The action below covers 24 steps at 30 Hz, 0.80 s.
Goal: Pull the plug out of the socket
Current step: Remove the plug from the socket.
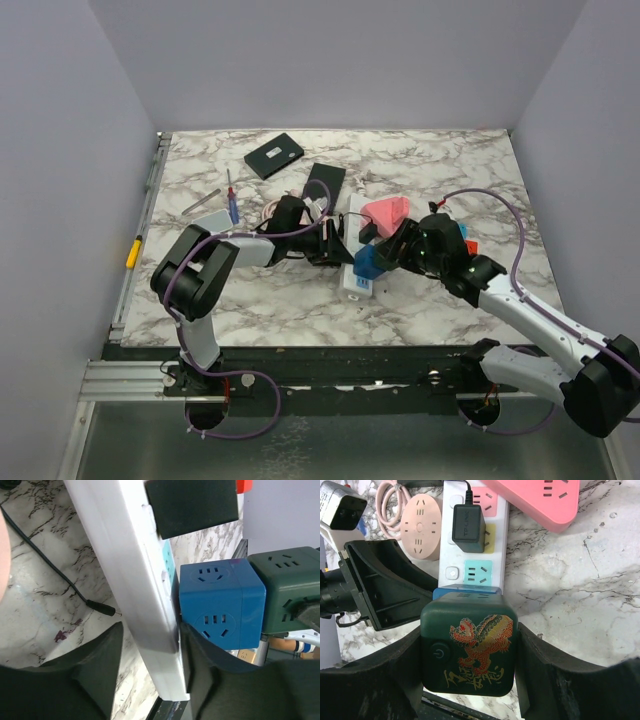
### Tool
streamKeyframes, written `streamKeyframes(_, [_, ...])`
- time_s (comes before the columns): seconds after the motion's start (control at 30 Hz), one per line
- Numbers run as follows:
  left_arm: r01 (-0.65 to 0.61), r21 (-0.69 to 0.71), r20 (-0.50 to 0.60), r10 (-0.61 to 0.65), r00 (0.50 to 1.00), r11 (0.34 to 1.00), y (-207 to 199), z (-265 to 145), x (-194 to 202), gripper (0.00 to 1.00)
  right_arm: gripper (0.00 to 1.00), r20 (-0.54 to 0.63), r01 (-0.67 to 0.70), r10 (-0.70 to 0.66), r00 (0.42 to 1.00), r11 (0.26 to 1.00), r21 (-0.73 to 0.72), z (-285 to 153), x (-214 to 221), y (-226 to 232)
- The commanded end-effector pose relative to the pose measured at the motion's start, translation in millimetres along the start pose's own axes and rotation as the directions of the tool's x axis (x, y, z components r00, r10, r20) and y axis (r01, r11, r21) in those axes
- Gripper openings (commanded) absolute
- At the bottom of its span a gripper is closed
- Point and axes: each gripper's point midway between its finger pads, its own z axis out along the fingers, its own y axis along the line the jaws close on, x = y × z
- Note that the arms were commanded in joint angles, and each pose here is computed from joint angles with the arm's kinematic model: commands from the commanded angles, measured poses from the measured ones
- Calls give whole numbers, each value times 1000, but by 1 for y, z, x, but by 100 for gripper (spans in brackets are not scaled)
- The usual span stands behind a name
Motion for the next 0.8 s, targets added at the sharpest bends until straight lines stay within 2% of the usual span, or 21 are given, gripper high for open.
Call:
streamKeyframes(0.0, [-7,63,0,7,1000,998,-12,-2,0,46,0,122,-37,66,990,974,-224,-16,-40,57])
streamKeyframes(0.23, [7,85,-1,-7,1000,996,-15,-1,1,19,0,113,-29,52,992,979,-200,-10,-36,52])
streamKeyframes(0.4, [24,86,-4,-23,1000,996,-12,1,2,0,0,112,22,-8,994,992,-125,-2,-34,38])
streamKeyframes(0.77, [41,56,11,-41,999,998,-2,4,1,0,0,109,99,-100,989,995,16,6,-32,32])
